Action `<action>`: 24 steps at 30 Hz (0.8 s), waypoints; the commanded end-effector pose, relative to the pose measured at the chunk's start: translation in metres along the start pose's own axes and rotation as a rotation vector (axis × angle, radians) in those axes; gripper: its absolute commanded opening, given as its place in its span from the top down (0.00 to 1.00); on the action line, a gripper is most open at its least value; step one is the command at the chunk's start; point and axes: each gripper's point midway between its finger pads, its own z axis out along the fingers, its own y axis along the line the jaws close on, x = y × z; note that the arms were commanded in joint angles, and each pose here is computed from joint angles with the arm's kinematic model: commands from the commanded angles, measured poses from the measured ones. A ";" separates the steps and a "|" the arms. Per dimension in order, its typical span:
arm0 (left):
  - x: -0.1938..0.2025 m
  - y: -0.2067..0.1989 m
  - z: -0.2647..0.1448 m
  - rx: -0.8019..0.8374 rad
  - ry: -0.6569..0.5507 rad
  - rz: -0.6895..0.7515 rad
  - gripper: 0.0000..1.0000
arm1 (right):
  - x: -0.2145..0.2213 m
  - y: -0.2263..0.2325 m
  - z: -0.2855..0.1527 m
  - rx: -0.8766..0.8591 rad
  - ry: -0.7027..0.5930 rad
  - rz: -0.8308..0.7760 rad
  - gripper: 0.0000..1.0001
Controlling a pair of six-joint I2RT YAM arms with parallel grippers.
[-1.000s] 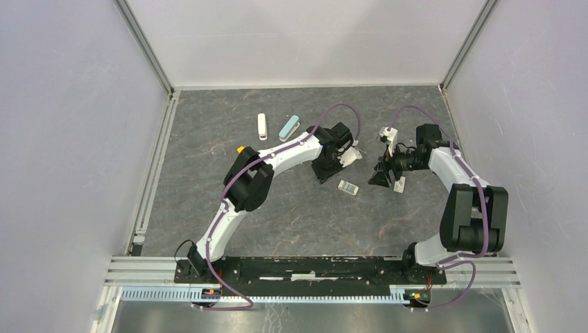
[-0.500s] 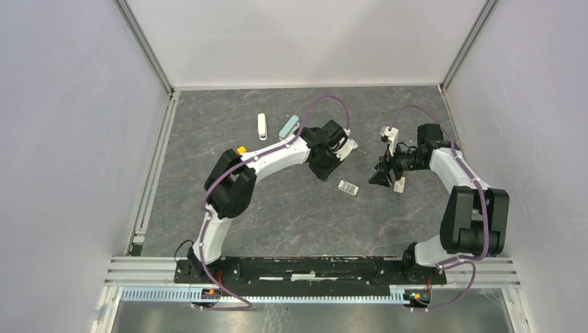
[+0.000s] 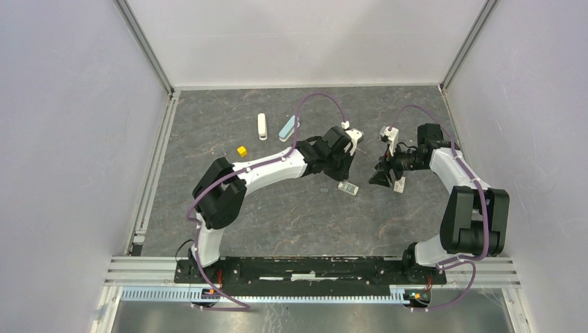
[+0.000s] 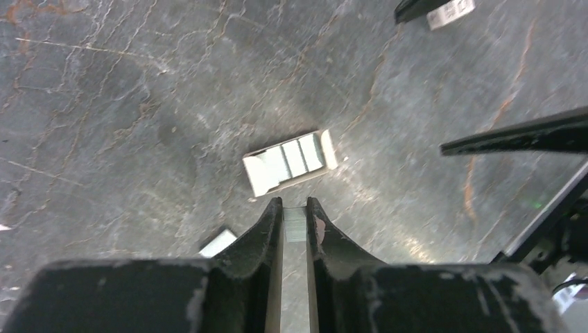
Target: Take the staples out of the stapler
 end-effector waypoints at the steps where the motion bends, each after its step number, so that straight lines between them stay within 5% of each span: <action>1: -0.032 -0.016 -0.001 -0.005 -0.130 -0.139 0.93 | -0.014 0.000 -0.006 0.009 -0.037 -0.053 0.28; 24: -0.012 -0.023 0.034 -0.044 -0.131 -0.290 0.92 | -0.011 0.000 -0.006 0.004 -0.030 -0.050 0.27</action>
